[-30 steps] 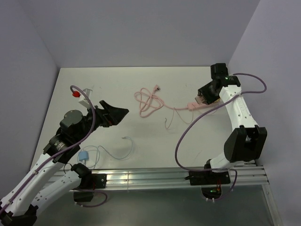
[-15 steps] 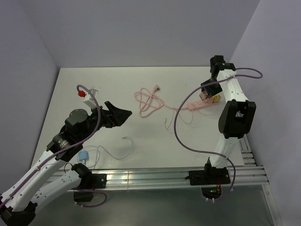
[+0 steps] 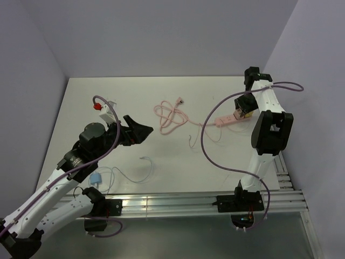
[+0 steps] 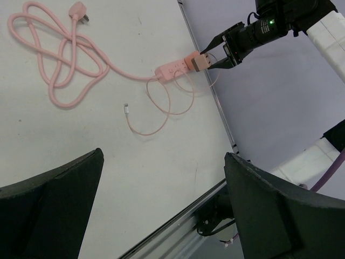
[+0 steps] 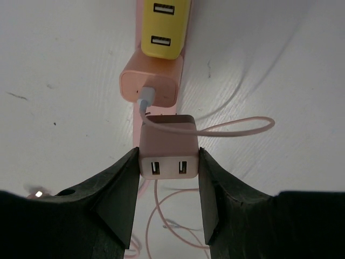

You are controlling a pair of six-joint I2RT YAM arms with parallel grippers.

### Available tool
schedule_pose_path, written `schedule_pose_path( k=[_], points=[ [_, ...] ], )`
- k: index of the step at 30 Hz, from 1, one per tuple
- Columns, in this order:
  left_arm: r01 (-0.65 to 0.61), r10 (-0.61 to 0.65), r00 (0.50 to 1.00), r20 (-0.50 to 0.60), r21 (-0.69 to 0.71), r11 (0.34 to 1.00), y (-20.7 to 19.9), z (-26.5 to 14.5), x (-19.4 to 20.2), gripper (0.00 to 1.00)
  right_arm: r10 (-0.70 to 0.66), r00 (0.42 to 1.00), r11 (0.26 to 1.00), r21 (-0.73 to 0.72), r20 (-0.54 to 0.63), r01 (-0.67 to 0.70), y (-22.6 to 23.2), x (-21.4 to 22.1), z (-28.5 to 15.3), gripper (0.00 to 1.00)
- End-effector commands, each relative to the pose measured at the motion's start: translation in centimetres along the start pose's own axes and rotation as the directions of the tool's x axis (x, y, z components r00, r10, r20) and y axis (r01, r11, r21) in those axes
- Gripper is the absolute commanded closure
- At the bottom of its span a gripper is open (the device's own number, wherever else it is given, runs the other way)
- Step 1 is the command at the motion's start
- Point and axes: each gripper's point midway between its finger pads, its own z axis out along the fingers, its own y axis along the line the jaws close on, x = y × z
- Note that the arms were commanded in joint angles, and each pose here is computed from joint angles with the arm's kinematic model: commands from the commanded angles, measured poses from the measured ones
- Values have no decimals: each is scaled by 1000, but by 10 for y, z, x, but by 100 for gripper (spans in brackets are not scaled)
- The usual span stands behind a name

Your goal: Insert the plug

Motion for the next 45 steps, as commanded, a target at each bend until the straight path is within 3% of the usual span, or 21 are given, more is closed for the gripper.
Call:
schedule_pose_path(
  k=[1,31,45],
  points=[
    [-8,5,999,47,52,999,-18,-2,-17,0,16,999,999,39,32,-18,-5,-11,12,100],
    [-16,15,999,43,34,999,-11,0,-15,0,93,994,994,49,61,-96,8,-13,36,100],
    [-13,12,999,39,27,1000,-10,1,-14,1,121,992,992,35,19,-121,25,-7,48,100]
  ],
)
